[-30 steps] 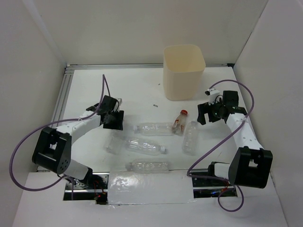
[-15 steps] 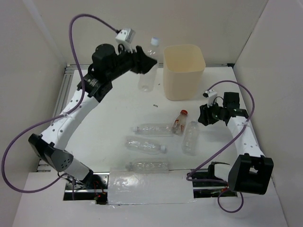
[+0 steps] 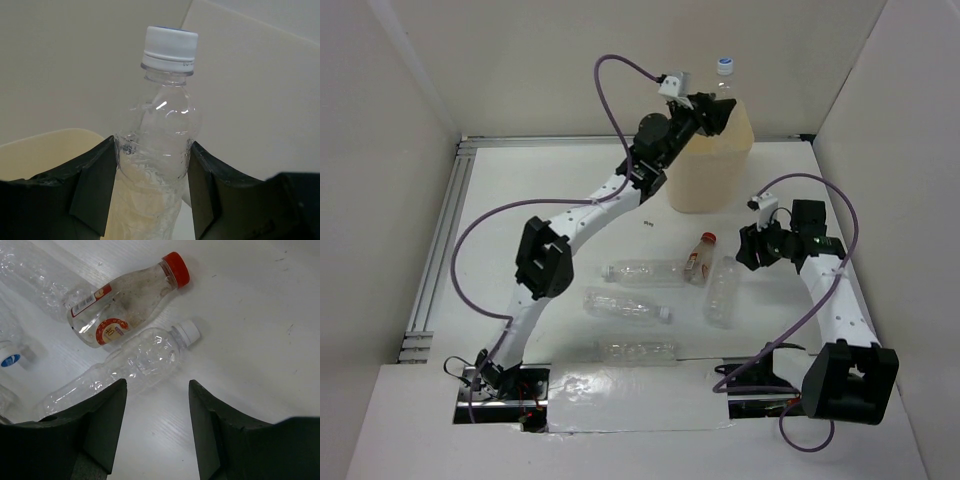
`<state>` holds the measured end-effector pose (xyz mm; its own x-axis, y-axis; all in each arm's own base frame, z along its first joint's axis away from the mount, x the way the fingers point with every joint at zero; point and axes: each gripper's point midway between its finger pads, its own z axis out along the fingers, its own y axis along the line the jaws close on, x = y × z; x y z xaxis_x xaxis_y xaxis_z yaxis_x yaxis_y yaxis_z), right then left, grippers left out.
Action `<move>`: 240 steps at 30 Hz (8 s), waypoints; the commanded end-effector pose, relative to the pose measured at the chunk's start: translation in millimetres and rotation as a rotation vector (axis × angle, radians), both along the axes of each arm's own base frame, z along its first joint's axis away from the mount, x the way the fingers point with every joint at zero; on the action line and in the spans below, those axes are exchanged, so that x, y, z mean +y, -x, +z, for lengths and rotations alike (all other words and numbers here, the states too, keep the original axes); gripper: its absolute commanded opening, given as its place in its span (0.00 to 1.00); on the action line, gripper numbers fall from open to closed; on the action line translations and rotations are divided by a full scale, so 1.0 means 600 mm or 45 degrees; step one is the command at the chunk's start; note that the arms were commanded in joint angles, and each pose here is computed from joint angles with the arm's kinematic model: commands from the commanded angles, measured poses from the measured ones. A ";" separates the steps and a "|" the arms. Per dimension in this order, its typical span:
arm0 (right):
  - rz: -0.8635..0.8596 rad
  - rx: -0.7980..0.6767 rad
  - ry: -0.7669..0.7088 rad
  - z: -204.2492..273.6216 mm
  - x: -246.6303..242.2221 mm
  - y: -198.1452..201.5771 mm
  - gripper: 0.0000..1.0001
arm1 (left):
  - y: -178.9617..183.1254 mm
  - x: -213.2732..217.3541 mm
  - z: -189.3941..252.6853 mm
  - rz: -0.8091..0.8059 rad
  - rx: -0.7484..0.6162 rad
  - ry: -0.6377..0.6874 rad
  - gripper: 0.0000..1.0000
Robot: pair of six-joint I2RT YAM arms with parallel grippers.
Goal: Put the plastic bottles in the bin
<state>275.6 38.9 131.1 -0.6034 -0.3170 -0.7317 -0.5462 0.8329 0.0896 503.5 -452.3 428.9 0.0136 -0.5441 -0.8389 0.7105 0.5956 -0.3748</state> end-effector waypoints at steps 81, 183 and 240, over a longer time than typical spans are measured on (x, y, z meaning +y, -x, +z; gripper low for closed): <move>0.340 -1.152 -0.297 0.524 0.203 -0.420 0.57 | 0.377 0.266 -0.424 -0.269 0.207 -1.223 1.00; 2.255 -0.879 0.692 -0.162 0.203 -0.088 0.95 | 0.414 0.436 -0.375 0.059 0.717 -0.915 1.00; 0.271 -0.771 -0.372 0.464 0.089 -0.351 0.99 | 0.451 0.287 -0.478 -0.668 -0.024 -1.523 1.00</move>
